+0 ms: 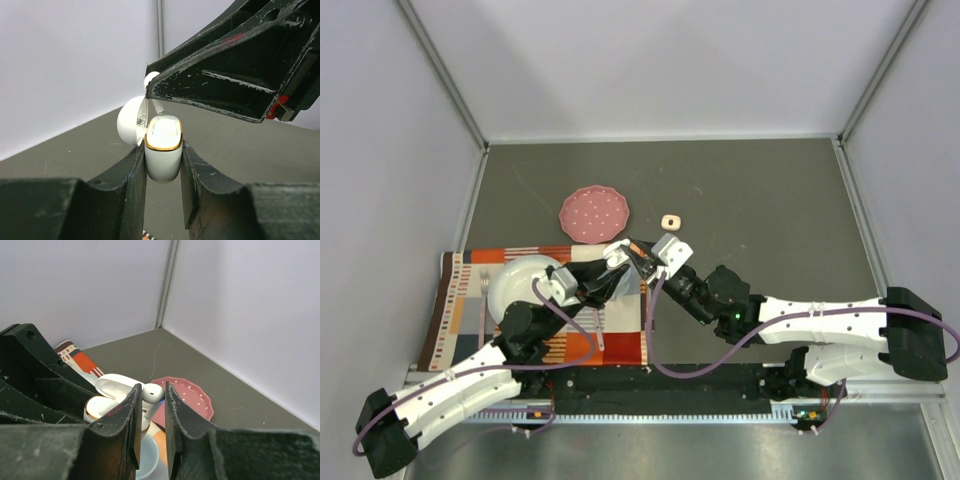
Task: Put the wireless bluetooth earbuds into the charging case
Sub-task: Insert the right earbud into the right side groove of the charging case.
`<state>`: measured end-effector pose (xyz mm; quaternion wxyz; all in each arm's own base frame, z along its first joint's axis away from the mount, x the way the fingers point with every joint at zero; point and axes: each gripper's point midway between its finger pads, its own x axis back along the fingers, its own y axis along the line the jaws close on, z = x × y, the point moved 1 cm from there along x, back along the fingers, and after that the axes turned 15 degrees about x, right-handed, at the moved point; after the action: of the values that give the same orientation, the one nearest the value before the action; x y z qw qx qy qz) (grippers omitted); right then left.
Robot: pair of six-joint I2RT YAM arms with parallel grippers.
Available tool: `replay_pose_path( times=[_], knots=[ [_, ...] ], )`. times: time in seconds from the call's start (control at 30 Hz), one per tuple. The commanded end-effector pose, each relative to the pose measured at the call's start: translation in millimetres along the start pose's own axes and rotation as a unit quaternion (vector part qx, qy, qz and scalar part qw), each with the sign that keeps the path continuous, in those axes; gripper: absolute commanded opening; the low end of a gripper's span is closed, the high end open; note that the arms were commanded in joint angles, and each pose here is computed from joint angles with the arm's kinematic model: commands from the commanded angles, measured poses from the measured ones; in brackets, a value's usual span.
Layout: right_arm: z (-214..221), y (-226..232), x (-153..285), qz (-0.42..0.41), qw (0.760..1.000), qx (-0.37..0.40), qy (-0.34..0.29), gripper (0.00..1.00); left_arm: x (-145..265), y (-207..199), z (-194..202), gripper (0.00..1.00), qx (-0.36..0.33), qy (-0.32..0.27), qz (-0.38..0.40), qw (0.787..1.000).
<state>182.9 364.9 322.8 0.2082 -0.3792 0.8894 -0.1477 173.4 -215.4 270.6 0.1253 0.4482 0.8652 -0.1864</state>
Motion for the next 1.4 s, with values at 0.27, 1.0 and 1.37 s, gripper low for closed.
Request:
replay_pose_path(
  times=[0.27, 1.0, 1.37],
  knots=[
    [-11.2, 6.1, -0.1, -0.007, 1.000, -0.015, -0.020, 0.00, -5.7, -8.2, -30.7, 0.00, 0.006, -0.051, 0.012, 0.999],
    [8.1, 17.4, 1.6, -0.023, 1.000, 0.013, 0.009, 0.00, -4.4, -6.6, -34.1, 0.00, 0.009, -0.059, 0.007, 0.998],
    [21.0, 28.4, 8.1, -0.049, 0.998, 0.024, 0.026, 0.00, -2.3, 1.7, -34.7, 0.00, 0.011, -0.072, -0.016, 0.997]
  ],
)
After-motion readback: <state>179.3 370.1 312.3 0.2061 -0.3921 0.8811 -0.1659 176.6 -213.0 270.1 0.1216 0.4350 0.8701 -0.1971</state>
